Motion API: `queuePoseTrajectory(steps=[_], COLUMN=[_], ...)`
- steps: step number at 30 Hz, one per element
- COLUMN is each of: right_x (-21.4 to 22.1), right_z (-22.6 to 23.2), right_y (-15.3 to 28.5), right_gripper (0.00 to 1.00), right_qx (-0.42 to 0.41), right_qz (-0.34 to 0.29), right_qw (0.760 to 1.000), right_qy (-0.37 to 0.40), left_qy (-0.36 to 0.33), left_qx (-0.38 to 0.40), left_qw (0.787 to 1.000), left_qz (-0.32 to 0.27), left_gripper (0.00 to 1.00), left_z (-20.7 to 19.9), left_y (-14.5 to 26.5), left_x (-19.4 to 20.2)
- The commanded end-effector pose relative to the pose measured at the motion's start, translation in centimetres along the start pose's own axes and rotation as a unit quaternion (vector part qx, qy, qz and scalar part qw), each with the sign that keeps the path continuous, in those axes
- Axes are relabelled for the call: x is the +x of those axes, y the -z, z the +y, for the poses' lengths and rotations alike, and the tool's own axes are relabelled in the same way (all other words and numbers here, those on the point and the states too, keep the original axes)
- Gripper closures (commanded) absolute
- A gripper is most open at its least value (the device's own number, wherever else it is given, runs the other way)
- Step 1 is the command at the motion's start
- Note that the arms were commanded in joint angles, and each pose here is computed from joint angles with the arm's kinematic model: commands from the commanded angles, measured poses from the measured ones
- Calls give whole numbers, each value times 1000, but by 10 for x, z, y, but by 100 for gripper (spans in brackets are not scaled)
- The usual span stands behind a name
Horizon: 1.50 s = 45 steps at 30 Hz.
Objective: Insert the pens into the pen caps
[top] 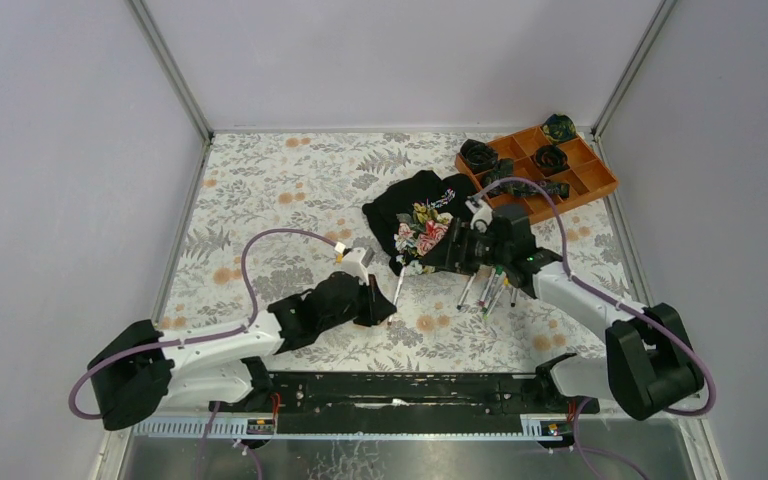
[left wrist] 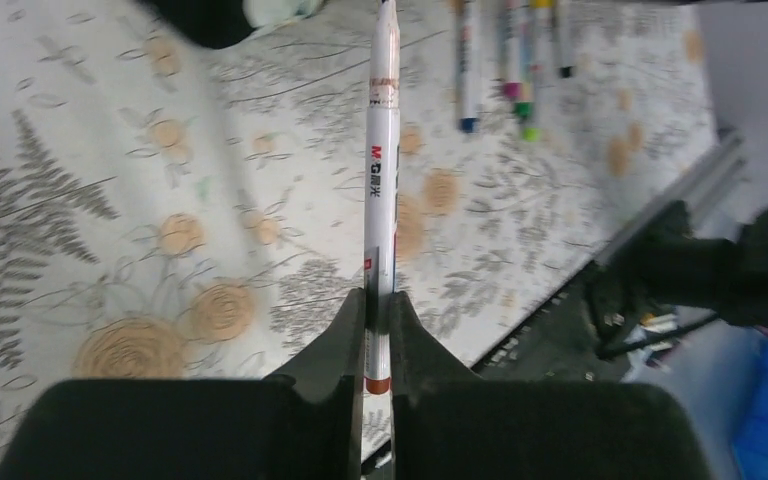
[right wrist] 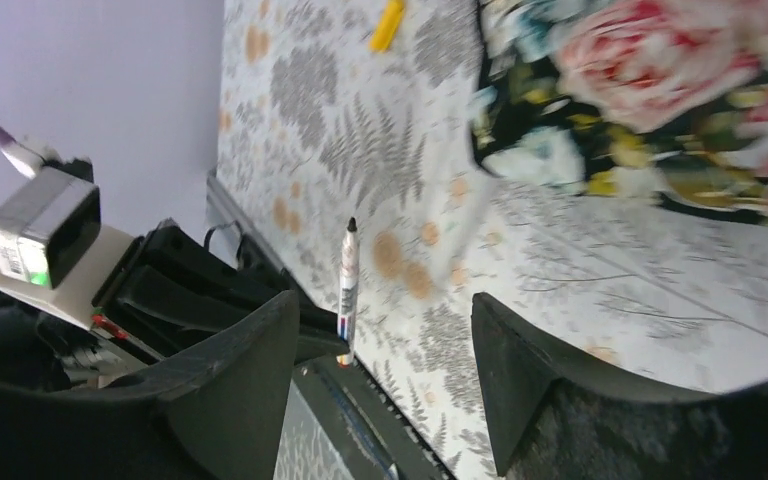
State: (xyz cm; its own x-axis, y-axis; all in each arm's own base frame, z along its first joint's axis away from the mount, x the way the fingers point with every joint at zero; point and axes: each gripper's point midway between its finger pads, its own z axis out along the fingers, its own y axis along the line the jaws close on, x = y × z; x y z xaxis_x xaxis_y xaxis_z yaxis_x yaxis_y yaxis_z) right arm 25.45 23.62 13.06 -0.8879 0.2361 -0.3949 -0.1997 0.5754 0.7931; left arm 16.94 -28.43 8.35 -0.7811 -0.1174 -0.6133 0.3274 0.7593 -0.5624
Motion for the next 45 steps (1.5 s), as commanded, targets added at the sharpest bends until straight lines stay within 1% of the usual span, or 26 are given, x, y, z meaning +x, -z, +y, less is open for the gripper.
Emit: queuePoseTrajectory(steps=[1, 4, 8, 9, 10, 13, 14, 15, 16, 18, 20, 22, 23, 24, 26, 27, 28, 31, 32, 33, 35, 38, 43, 45], right_x=[4, 13, 24, 27, 29, 35, 35, 36, 37, 39, 42, 44, 45, 47, 51, 51, 50, 41, 40, 34, 22, 9, -6, -10], right_z=[62, 69, 69, 69, 71, 76, 79, 82, 86, 95, 104, 112, 114, 116, 118, 118, 117, 109, 99, 94, 82, 71, 58, 61], right_y=[-10, -19, -26, -28, -29, -30, -29, -29, -29, -28, -27, -29, -30, -31, -35, -37, -40, -50, -55, -59, -68, -83, -117, -133], right_gripper=[32, 33, 40, 43, 51, 81, 91, 98, 100, 100, 100, 100, 100, 100, 100, 97, 91, 63, 57, 54, 50, 47, 46, 44], right_qx=[-100, -100, -96, -97, -98, -106, -112, -118, -126, -144, -160, -169, -170, -172, -172, -170, -164, -114, -80, -53, 0, 51, 110, 125], right_qz=[26, 40, 57, 62, 65, 72, 73, 74, 75, 77, 81, 84, 87, 90, 95, 95, 94, 75, 74, 66, 50, 40, 33, 31], right_qw=[994, 993, 993, 992, 992, 990, 990, 989, 988, 985, 983, 981, 980, 979, 979, 979, 980, 986, 988, 989, 990, 987, 980, 976], right_qy=[42, 49, 47, 48, 49, 51, 50, 49, 47, 47, 48, 54, 56, 57, 60, 62, 64, 91, 107, 121, 130, 148, 162, 177], left_qy=[-26, -26, -23, -22, -21, -20, -18, -16, -14, -11, -10, -11, -11, -10, -3, 4, 9, 19, 21, 27, 44, 67, 94, 107], left_qx=[118, 130, 148, 152, 156, 157, 154, 151, 148, 139, 133, 129, 129, 129, 125, 120, 112, 76, 63, 50, 23, -10, -69, -89], left_qw=[992, 990, 987, 986, 985, 985, 986, 986, 987, 988, 989, 990, 990, 990, 990, 990, 991, 992, 992, 993, 994, 993, 985, 980], left_qz=[-42, -48, -60, -62, -64, -68, -68, -69, -68, -66, -61, -58, -57, -58, -63, -69, -77, -102, -103, -102, -97, -99, -126, -139], left_gripper=[100, 100, 100, 100, 100, 99, 94, 90, 86, 73, 68, 68, 69, 73, 89, 96, 100, 100, 100, 100, 100, 100, 100, 100], left_z=[-46, -49, -56, -58, -59, -59, -58, -57, -56, -53, -51, -51, -51, -52, -51, -49, -47, -32, -25, -15, 8, 46, 103, 124], left_y=[14, 20, 27, 28, 29, 30, 29, 29, 28, 25, 22, 19, 18, 18, 17, 18, 19, 23, 24, 25, 28, 40, 70, 82], left_x=[-20, -22, -27, -28, -29, -30, -30, -30, -30, -29, -27, -27, -27, -27, -29, -32, -35, -50, -55, -61, -73, -95, -142, -157])
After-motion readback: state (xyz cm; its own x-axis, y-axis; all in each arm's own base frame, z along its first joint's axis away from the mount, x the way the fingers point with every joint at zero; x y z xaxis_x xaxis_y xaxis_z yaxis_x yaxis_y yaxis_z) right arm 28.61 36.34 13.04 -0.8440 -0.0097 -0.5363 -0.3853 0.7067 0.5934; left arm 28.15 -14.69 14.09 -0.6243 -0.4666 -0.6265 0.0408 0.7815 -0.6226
